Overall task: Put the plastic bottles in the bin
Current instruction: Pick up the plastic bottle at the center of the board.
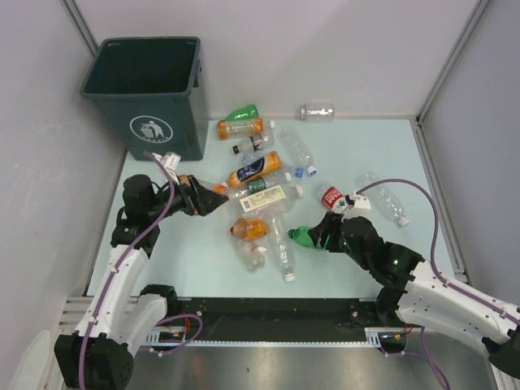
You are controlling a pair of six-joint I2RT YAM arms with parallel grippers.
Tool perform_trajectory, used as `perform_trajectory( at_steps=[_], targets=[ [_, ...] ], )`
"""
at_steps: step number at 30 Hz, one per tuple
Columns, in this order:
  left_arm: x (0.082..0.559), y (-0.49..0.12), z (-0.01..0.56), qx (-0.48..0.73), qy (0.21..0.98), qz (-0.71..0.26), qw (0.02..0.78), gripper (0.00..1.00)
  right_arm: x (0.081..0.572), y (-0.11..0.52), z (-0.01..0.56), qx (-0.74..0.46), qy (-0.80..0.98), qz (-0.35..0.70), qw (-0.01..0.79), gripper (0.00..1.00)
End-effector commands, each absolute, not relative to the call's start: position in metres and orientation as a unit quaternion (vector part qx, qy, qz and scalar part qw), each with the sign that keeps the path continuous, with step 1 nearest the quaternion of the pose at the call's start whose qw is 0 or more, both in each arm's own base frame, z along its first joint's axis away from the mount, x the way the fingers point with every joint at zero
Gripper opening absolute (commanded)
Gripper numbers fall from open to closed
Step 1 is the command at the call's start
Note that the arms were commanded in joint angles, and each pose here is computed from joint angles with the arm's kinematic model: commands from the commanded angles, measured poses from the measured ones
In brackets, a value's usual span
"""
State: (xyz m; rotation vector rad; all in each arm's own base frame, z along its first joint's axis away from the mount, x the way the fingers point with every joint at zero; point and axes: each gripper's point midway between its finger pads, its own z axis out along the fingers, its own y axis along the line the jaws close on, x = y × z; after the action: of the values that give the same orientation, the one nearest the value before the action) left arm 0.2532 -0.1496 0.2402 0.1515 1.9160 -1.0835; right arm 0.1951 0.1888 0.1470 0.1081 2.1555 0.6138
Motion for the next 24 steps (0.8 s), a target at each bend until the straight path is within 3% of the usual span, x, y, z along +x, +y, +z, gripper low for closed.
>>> perform_trajectory(
  at_steps=[1,6,14,24],
  targets=[
    [0.240,-0.169,0.254,0.098,0.754,-0.466,0.453,1.00,0.195,0.199,0.180,0.024,0.832,0.299,0.466,0.26],
    [0.236,-0.178,0.252,0.105,0.756,-0.473,0.441,1.00,0.196,0.201,0.185,0.027,0.828,0.306,0.469,0.14],
    [0.225,-0.190,0.249,0.127,0.753,-0.484,0.428,1.00,0.201,0.204,0.206,0.042,0.809,0.326,0.488,0.10],
    [0.184,-0.229,0.250,0.201,0.723,-0.542,0.377,1.00,0.175,0.235,0.263,-0.029,0.745,0.455,0.486,0.08]
  ],
)
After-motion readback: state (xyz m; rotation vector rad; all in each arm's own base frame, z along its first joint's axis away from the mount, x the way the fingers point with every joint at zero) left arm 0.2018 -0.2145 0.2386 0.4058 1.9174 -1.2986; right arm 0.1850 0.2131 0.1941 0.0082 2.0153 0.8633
